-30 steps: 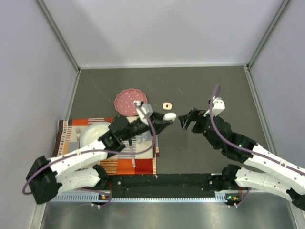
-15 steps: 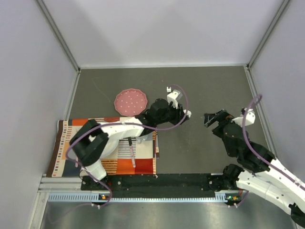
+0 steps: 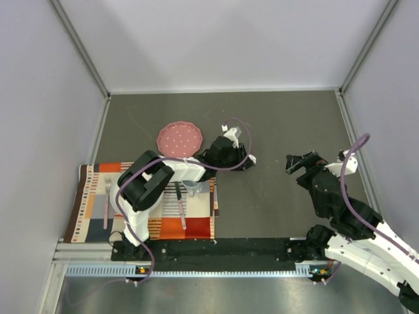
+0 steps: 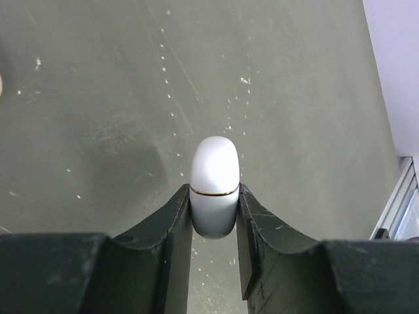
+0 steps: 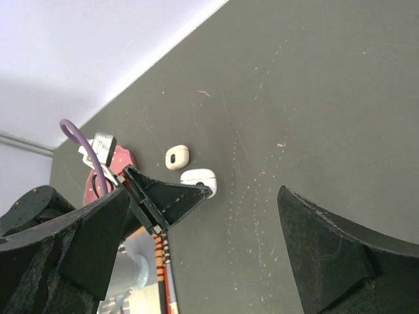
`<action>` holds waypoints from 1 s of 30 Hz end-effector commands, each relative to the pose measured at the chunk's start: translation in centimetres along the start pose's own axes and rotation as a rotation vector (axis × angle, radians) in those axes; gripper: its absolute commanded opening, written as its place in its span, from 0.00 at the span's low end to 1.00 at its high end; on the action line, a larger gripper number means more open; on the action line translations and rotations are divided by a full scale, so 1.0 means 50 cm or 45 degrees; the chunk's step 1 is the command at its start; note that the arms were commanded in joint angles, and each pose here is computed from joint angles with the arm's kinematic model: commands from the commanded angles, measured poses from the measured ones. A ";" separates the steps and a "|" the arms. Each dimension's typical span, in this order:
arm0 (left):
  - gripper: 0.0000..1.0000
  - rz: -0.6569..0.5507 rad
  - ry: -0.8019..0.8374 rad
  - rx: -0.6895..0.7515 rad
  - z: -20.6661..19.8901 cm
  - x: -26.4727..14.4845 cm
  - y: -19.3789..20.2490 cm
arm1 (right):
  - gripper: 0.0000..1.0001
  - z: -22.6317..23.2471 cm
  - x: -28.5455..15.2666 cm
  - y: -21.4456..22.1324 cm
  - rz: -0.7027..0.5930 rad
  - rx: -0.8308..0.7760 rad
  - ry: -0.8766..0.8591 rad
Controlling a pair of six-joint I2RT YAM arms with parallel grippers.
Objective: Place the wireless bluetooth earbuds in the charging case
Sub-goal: Place the charging case with the earbuds at the center of the board.
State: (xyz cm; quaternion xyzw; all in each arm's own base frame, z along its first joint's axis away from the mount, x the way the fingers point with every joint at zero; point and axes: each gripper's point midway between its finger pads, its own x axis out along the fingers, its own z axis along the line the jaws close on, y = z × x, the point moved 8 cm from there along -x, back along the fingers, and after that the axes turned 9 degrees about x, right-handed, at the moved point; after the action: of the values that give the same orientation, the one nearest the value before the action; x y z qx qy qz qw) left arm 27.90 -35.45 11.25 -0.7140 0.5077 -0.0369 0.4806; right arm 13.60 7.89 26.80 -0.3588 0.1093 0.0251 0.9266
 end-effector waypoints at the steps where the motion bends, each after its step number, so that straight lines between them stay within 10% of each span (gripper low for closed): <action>1: 0.05 -0.042 0.026 -0.078 0.010 0.009 -0.008 | 0.95 0.003 0.009 0.007 0.010 -0.019 0.022; 15: 0.16 0.078 -0.021 -0.111 0.052 0.022 0.026 | 0.95 0.006 0.018 0.022 0.033 -0.024 0.036; 30: 0.60 0.121 -0.057 -0.078 0.068 0.000 0.026 | 0.95 0.009 0.021 0.024 0.033 -0.032 0.041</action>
State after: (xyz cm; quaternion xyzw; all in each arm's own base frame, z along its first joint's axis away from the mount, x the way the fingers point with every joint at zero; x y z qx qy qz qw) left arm 28.70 -34.10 8.16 -0.7112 0.5395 0.0094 0.4505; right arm 14.17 8.88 25.83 -0.3756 0.1309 0.0411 0.9166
